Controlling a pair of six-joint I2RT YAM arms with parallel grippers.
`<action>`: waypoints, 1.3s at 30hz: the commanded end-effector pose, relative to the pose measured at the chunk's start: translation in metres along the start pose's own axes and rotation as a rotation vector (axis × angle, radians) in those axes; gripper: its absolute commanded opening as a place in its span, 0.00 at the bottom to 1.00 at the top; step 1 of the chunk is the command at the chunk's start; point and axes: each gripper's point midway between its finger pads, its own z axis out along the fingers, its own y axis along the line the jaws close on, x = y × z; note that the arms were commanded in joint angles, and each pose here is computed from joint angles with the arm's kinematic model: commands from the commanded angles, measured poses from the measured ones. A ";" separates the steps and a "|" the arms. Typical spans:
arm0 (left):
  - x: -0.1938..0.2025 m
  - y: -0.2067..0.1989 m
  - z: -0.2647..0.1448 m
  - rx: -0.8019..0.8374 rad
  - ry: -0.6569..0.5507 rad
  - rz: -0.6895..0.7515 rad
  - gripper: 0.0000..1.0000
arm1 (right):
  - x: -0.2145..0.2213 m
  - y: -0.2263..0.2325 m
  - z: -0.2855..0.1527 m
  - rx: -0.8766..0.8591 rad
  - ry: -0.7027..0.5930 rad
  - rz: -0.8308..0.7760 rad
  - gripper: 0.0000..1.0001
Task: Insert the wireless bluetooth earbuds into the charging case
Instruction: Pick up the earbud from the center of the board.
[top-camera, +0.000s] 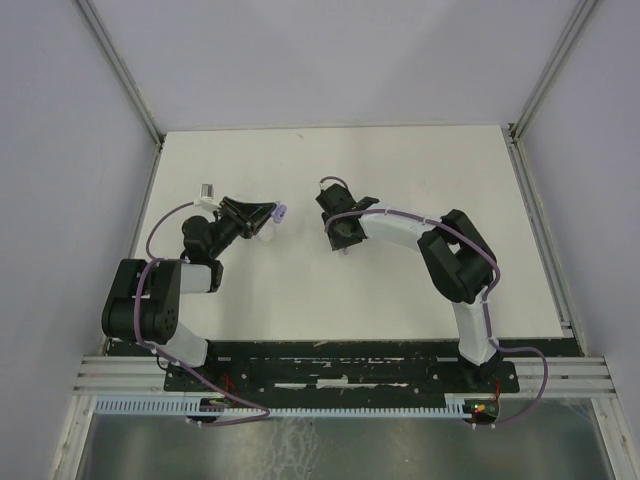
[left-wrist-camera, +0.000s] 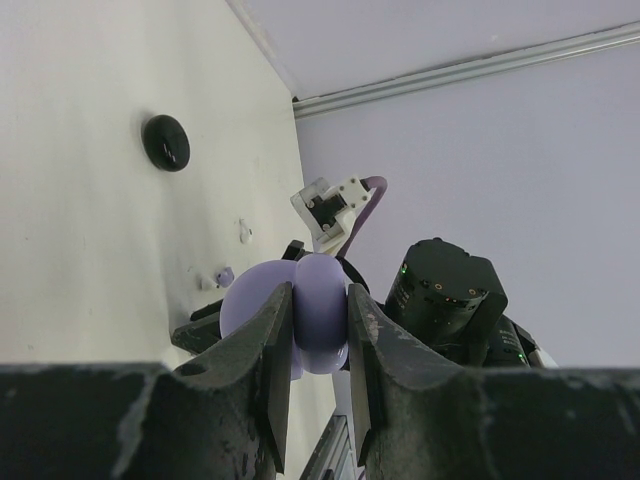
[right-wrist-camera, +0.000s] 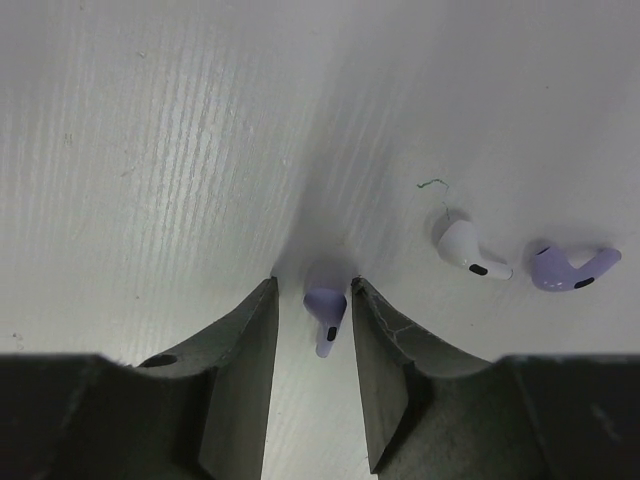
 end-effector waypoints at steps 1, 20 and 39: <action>0.000 -0.014 -0.003 0.048 0.009 0.024 0.03 | 0.004 -0.002 0.008 -0.003 0.004 0.026 0.43; 0.000 -0.013 -0.003 0.046 0.008 0.023 0.03 | 0.010 -0.008 0.006 0.003 0.038 0.045 0.35; 0.004 -0.010 -0.002 0.039 0.024 0.003 0.03 | -0.044 -0.017 -0.034 -0.009 -0.232 0.014 0.11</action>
